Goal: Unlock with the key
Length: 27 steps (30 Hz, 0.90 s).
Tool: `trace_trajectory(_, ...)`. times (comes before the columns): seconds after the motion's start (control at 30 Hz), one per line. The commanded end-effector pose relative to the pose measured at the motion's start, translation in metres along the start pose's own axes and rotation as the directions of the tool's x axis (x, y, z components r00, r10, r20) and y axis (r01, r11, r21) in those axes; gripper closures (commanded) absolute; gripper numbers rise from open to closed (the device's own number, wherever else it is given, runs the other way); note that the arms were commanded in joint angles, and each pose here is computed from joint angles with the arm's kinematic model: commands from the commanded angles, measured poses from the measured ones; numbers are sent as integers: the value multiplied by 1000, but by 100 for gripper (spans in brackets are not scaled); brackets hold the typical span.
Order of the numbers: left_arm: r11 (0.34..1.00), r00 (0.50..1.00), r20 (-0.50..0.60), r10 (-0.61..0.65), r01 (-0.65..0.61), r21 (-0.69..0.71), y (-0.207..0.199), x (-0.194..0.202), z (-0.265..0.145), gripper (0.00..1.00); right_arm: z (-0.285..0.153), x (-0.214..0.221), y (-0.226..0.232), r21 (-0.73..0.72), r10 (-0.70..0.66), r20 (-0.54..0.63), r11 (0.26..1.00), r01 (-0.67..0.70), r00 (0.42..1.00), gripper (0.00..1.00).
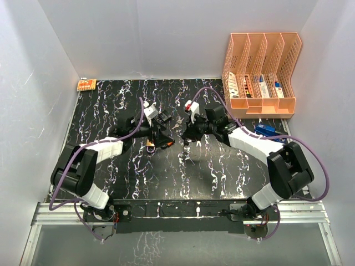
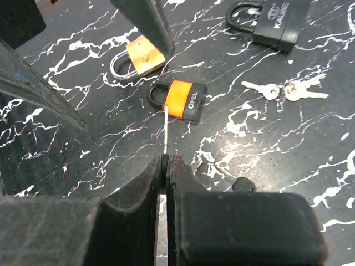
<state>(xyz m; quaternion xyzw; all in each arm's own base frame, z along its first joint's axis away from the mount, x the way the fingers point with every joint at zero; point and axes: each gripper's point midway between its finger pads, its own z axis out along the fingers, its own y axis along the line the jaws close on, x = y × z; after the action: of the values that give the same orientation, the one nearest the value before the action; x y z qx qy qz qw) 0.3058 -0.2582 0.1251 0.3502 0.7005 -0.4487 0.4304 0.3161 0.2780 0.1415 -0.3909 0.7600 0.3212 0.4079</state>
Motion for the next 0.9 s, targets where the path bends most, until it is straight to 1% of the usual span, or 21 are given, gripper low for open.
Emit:
trace_trajectory(0.0,994,994,47,100,-103,48,-4,-28,6,14,6,-18,0,-2,-53,21,999,53,998,100)
trace_trajectory(0.07,995,995,37,95,-96,37,-1,-28,7,18,7,-17,0,-2,-52,16,999,52,998,100)
trace_trajectory(0.37,997,997,31,77,-77,-9,0,-20,11,26,10,-26,4,-25,-66,34,997,67,997,100)
trace_trajectory(0.73,997,997,7,81,-81,13,-4,-12,23,39,8,-35,8,-51,-86,51,995,89,995,100)
trace_trajectory(0.87,996,997,3,83,-83,26,-6,-12,26,46,6,-36,11,-63,-94,56,993,98,994,100)
